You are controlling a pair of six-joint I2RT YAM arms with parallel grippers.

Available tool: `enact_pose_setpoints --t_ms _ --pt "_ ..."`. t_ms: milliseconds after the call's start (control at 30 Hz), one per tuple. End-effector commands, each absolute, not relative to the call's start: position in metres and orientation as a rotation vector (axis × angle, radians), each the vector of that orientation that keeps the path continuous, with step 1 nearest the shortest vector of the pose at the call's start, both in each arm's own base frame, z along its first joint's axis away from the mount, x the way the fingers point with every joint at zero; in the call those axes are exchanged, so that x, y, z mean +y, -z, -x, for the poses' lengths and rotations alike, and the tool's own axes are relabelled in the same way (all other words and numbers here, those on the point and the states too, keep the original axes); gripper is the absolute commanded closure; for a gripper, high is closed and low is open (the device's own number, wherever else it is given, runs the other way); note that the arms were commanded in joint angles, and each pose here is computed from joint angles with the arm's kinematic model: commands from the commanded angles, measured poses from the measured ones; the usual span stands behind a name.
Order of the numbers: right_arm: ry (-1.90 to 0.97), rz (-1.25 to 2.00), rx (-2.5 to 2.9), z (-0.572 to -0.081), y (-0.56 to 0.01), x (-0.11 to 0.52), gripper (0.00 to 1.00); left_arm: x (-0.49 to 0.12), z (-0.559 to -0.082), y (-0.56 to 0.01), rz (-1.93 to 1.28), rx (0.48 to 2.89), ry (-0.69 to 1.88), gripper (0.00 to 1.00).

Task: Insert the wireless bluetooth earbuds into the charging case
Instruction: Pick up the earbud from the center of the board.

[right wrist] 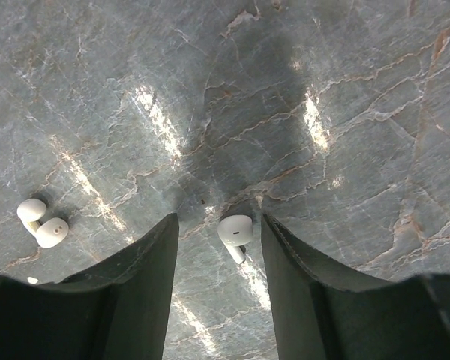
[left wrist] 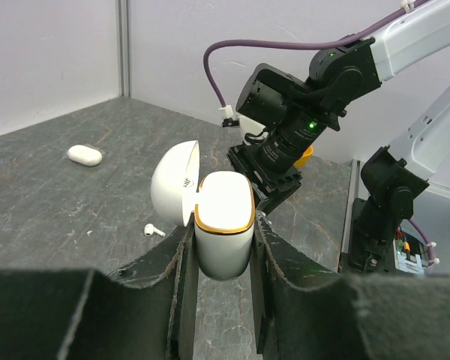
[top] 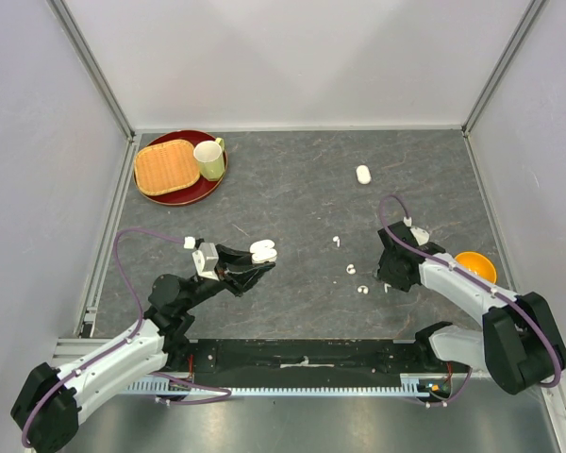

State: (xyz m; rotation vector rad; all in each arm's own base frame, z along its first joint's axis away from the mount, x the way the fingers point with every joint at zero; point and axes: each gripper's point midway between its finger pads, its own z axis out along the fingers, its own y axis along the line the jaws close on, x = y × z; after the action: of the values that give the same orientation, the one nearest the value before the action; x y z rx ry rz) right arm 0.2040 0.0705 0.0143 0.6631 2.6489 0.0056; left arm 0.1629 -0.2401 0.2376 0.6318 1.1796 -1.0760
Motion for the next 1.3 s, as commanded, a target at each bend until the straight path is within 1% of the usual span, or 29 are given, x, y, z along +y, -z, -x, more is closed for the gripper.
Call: enact_pose_setpoints --t_ms 0,200,467,533,700,767,1267 --pt "0.027 -0.625 2.664 -0.2058 -0.0099 0.067 0.46 -0.2398 -0.1618 -0.2456 -0.648 1.133 1.057 0.98" --pt "0.06 -0.628 2.647 -0.2079 -0.017 0.0622 0.46 -0.2395 -0.1623 -0.2468 -0.64 1.132 1.059 0.98" --pt "0.07 -0.621 2.671 -0.2056 -0.0124 0.0627 0.49 -0.2424 -0.1634 -0.2452 -0.645 1.145 1.07 0.98" --pt "0.065 -0.616 2.675 -0.2051 -0.012 0.0632 0.51 -0.2419 -0.163 -0.2456 -0.644 1.142 1.071 0.98" --pt "0.064 -0.622 2.673 -0.204 -0.0122 0.063 0.52 -0.2419 -0.1631 -0.2446 -0.643 1.146 1.071 0.98" --pt "0.053 -0.626 2.672 -0.2036 -0.0125 0.0641 0.55 -0.2418 -0.1636 -0.2453 -0.642 1.145 1.069 0.98" --pt "0.055 -0.674 2.656 -0.1997 -0.0105 0.0618 0.57 -0.2421 -0.1636 -0.2438 -0.639 1.152 1.074 0.98"
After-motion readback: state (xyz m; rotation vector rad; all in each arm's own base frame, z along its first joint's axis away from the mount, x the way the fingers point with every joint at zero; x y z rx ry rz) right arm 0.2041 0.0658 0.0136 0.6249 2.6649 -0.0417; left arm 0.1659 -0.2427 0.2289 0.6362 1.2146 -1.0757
